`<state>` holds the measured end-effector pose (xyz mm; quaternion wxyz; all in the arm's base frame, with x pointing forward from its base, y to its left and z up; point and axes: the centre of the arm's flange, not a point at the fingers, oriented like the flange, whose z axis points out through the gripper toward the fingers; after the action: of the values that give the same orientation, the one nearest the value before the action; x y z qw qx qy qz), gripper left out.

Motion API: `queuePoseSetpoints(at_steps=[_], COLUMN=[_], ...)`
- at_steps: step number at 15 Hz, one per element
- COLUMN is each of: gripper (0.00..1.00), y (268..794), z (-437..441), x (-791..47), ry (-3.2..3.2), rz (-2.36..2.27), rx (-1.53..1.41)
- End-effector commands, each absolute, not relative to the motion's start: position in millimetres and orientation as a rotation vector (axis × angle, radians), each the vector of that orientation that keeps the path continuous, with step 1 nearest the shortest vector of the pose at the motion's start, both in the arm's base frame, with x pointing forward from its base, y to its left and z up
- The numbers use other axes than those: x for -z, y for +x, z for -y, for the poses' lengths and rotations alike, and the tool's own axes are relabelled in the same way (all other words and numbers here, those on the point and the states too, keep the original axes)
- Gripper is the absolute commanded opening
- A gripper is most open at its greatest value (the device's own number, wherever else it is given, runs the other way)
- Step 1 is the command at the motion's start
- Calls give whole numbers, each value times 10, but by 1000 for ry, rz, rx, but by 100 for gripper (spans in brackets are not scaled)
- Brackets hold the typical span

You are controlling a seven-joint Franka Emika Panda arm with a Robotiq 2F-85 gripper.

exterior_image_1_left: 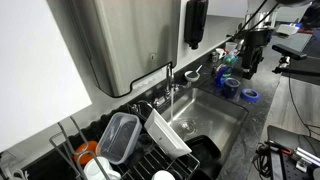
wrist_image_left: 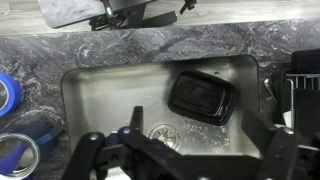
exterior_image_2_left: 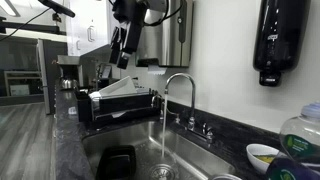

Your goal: Close the tap

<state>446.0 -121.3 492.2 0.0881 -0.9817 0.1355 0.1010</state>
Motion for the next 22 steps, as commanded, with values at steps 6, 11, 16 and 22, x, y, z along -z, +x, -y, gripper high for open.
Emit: queuePoseSetpoints(at_steps=[6,11,16,22], gripper=[100,100,100,100], y=[4461,4665,4984,5412], z=[1213,1263,1392,1642], x=[-4922,-4774,-4356,-3753], ry=[-2922,-2900,-2880,-2853], rz=[-404,-406,-242,-28], rx=[-301,-237,-205,-133])
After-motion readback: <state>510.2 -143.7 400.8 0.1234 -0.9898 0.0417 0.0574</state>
